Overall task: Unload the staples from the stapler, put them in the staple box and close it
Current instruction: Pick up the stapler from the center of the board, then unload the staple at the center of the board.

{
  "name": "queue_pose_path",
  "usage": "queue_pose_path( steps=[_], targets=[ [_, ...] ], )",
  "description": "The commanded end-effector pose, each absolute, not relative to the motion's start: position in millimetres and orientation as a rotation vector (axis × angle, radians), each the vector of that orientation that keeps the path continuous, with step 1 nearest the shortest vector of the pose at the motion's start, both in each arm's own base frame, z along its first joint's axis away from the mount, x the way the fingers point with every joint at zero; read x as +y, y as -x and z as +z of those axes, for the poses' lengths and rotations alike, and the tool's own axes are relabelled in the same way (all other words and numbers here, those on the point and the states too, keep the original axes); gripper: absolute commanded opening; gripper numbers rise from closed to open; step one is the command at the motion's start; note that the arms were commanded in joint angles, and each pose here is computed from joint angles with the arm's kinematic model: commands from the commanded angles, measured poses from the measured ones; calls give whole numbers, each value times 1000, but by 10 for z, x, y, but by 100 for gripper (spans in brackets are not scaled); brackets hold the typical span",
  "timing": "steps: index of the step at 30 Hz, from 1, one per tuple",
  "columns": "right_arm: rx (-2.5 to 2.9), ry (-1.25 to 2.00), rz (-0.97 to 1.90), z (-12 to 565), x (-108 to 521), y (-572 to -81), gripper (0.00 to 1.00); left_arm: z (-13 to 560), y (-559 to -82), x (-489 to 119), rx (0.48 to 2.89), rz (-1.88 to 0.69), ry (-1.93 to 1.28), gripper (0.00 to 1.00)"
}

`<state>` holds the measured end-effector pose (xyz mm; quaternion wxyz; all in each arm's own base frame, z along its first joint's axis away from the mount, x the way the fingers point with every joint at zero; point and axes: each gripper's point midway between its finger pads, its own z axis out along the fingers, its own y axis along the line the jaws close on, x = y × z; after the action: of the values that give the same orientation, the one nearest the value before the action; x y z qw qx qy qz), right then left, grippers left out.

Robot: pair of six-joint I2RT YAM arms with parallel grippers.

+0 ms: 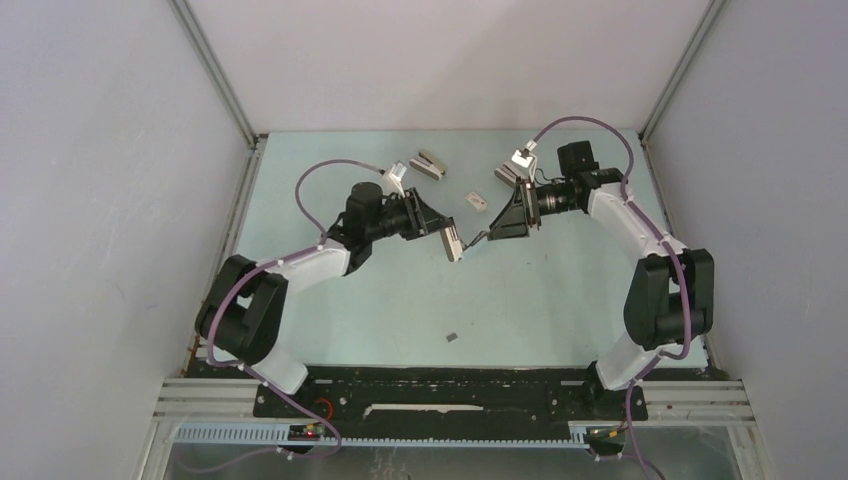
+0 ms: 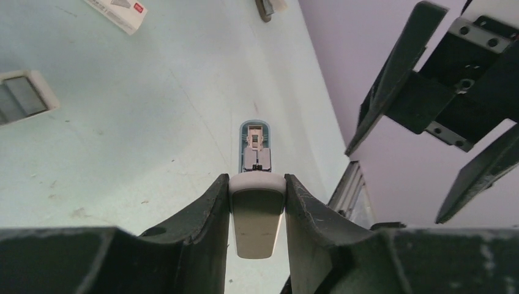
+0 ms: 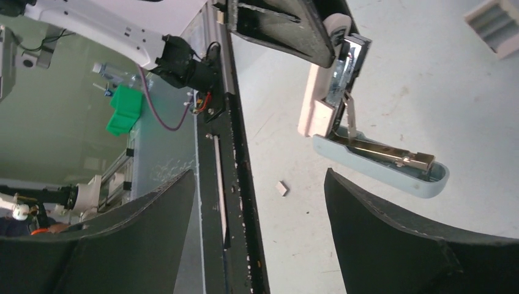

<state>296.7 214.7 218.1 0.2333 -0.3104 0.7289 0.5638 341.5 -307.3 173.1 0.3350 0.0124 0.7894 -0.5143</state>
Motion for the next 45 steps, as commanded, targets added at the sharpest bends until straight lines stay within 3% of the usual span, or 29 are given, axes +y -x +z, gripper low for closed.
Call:
queue_pose_path(
  steps=[1, 10, 20, 27, 33, 40, 45],
  targets=[
    [1859, 965, 1585, 2354, 2190, -2766, 86, 1842, -3300, -2961, 2012, -1226, -237, 0],
    [1685, 1168, 1500, 2162, 2178, -2683, 85, 1870, -3110, -2658, 2012, -948, -540, 0],
    [1736, 1329, 1335, 1790, 2421, -2804, 85, 1946, -3041, -2733, 2099, -1147, -425, 0],
    [2006, 1030, 1436, 1554, 2535, -3037, 85, 1992, -3141, -2603, 2065, -1485, -53, 0],
    [2085, 857, 1534, 1624, 2574, -3118, 86, 1995, -3139, -2585, 2102, -1569, 43, 0],
    [2232, 395, 1781, 1594, 2557, -3226, 86, 1995, -3174, -2573, 2119, -1633, 162, 0],
    [2274, 334, 1846, 1515, 2656, -3115, 85, 2006, -3192, -2585, 2094, -1687, 232, 0]
  ],
)
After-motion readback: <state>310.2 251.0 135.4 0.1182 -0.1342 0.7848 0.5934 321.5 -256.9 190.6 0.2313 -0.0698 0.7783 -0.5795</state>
